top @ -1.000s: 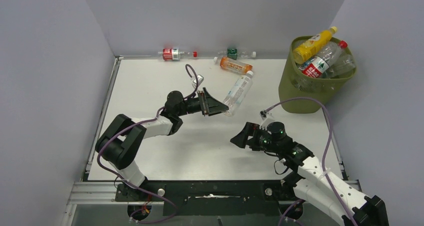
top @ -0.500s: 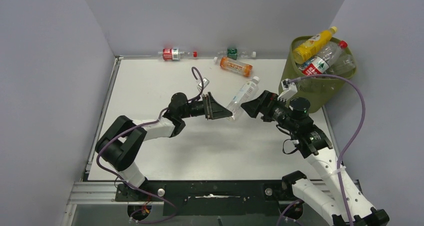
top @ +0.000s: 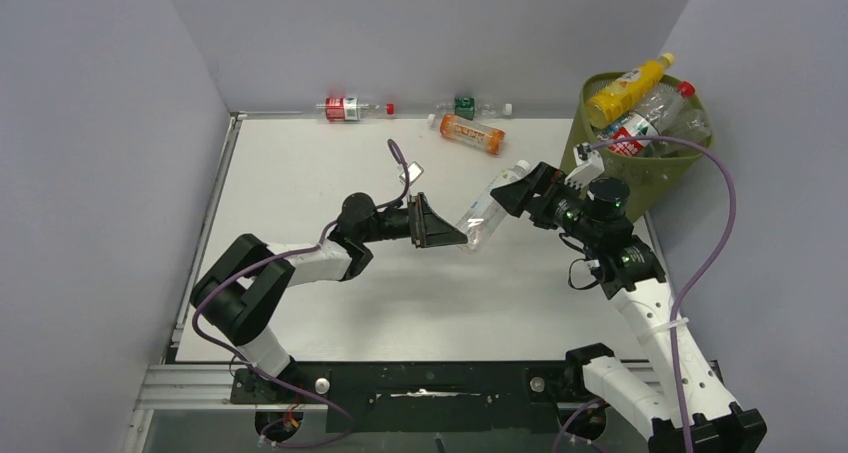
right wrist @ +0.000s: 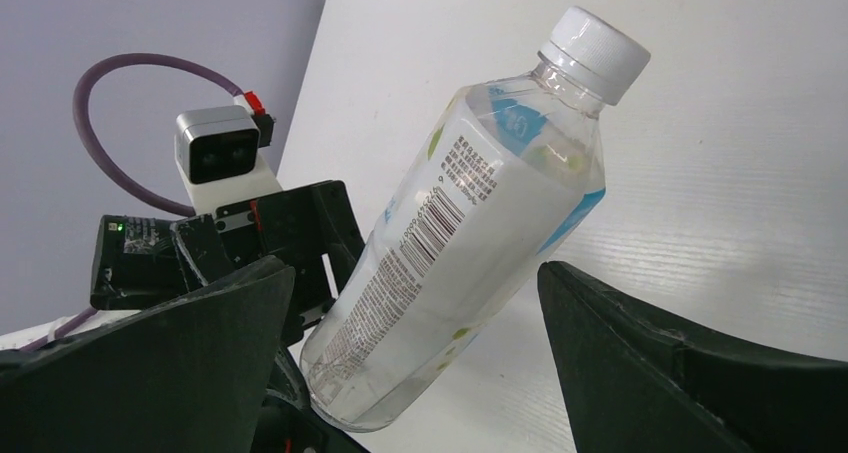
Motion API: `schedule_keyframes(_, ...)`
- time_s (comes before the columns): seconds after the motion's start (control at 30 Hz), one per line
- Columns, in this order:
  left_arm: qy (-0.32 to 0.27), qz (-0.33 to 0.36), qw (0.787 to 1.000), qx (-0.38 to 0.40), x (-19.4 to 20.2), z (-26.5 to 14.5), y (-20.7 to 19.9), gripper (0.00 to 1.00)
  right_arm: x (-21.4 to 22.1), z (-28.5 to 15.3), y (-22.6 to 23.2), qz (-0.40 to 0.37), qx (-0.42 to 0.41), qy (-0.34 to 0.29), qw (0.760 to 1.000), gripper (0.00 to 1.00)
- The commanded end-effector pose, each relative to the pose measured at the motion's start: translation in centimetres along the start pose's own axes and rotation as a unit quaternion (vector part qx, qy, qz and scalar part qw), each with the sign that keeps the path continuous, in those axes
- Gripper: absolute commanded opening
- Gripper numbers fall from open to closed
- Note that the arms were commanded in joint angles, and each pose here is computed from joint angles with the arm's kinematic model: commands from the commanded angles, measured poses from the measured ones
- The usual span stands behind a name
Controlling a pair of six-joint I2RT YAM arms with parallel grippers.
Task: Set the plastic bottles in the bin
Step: Pick up the plastic bottle at the center of the board.
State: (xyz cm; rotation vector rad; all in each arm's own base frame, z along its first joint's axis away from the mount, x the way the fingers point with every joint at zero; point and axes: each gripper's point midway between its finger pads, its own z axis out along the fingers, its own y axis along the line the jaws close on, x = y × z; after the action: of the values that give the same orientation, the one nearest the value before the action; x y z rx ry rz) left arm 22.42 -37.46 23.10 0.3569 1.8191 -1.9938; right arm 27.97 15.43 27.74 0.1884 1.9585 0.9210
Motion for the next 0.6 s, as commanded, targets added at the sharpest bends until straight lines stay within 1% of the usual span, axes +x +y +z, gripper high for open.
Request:
schedule_keyframes(0.0,-0.005,0.060,0.996,0.062,-0.6,0.1,-3.9,0.43,-0.4,0.3,1.7,0.011,-0.052,-0.002,0.999,0.99)
schedule_keyframes(0.13,0.002,0.060,0.996,0.072,-0.2,0.5,-4.2,0.43,0.4,0.6,1.6,0.021,-0.061,0.013,0.998,0.99)
schedule_keyframes(0.43,0.019,0.060,0.993,0.096,0.6,2.4,-5.0,0.43,1.2,0.7,1.3,0.021,-0.062,0.023,0.998,1.00)
schedule_keyframes(0.57,0.021,0.057,0.995,0.084,0.5,2.7,-4.3,0.43,0.8,0.1,1.5,0.016,-0.065,0.014,0.998,0.91)
